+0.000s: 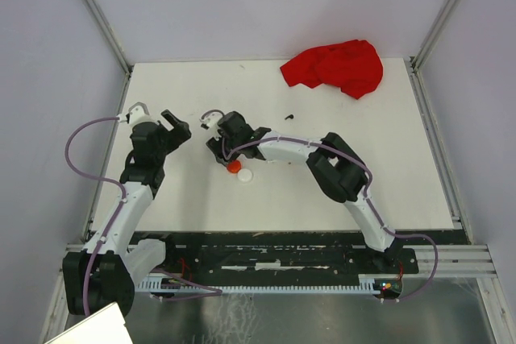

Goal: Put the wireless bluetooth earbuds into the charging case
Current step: Pick up the charging case at the center of the board.

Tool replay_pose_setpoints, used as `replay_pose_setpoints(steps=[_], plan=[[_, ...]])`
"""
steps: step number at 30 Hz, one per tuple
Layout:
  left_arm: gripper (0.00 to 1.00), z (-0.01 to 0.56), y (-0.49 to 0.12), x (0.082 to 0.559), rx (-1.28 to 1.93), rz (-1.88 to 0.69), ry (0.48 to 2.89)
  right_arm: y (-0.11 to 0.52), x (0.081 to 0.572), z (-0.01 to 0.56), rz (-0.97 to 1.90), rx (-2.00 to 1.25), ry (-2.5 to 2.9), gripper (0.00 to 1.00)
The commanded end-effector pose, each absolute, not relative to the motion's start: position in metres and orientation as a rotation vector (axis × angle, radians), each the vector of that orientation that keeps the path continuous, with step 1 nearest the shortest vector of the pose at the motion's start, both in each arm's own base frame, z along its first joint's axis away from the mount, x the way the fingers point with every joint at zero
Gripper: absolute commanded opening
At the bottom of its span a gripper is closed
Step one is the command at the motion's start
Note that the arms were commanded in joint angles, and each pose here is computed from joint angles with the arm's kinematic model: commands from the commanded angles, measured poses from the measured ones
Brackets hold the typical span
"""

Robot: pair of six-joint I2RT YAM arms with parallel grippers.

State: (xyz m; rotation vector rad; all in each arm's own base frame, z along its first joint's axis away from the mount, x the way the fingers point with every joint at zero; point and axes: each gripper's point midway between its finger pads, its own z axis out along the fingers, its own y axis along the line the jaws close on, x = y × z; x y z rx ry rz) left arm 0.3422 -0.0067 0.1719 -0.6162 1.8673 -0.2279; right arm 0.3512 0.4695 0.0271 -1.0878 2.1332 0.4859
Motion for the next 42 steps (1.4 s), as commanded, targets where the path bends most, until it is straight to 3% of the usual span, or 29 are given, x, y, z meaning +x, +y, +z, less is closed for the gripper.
replay_pose_setpoints(steps=[1, 7, 18, 37, 42], plan=[[0.96, 0.204, -0.037, 0.353, -0.518, -0.444, 1.792, 0.473, 0.384, 0.137, 0.677, -0.935, 1.873, 0.26], [0.93, 0.21, -0.085, 0.359, -0.356, -0.729, 1.809, 0.421, 0.39, 0.184, 0.8, -0.832, 1.771, 0.26], [0.88, 0.247, -0.157, 0.347, -0.111, -1.275, 1.659, 0.375, 0.358, 0.181, 0.796, -0.897, 1.764, 0.24], [0.8, 0.183, -0.21, 0.335, -0.055, -1.4, 1.866, 0.378, 0.348, 0.185, 0.856, -0.917, 1.738, 0.22], [0.72, 0.175, -0.212, 0.338, -0.069, -1.413, 1.88, 0.379, 0.346, 0.188, 0.866, -0.924, 1.728, 0.22]])
